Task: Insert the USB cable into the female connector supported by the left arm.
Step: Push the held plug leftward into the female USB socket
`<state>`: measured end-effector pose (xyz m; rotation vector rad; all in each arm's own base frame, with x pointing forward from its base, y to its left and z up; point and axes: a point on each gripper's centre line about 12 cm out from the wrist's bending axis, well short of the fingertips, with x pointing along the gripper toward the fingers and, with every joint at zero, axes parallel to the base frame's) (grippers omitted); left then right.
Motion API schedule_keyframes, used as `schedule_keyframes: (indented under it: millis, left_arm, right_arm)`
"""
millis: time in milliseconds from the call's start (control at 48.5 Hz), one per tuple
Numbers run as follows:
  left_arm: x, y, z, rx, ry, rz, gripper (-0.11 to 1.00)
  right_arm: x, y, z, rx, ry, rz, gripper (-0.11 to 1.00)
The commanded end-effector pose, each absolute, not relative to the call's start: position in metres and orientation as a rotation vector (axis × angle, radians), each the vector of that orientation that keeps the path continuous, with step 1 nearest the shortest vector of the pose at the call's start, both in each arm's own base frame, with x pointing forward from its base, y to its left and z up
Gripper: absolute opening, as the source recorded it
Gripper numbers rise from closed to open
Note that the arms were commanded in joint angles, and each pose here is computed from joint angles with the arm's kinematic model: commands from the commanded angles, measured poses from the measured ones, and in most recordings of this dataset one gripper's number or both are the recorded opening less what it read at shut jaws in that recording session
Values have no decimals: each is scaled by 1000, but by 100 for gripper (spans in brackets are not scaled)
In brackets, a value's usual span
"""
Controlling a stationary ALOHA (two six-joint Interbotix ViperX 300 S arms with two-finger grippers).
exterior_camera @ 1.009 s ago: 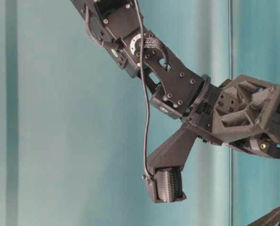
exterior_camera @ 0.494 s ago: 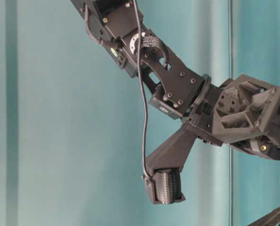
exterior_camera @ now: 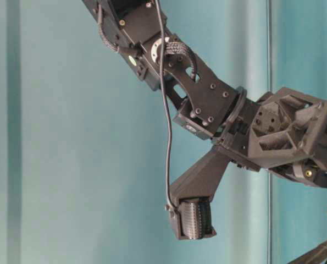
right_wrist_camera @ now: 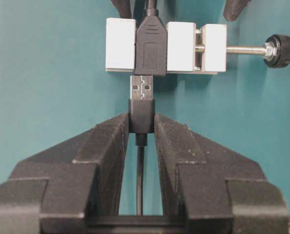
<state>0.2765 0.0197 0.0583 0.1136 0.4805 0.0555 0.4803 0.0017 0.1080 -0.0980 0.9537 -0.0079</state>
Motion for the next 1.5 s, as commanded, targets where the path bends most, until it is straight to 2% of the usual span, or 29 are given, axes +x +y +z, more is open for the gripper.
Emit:
schedule_keyframes:
  millis: [0,536,1030,1483]
  left_arm:
    - [283,21,64,98,448,68,84]
    - [283,21,63,98,462,64,84]
    - [283,19,63,100,465,58,84]
    - [282,19,62,100,466,56,84]
  right_arm:
    - [489,3,127,-100,898,-7,21]
    - [496,-11,136,-119,873,-29,21]
    - [491,-24,132,-112,917,-58,21]
    - [489,-5,130,-129,931,-23,21]
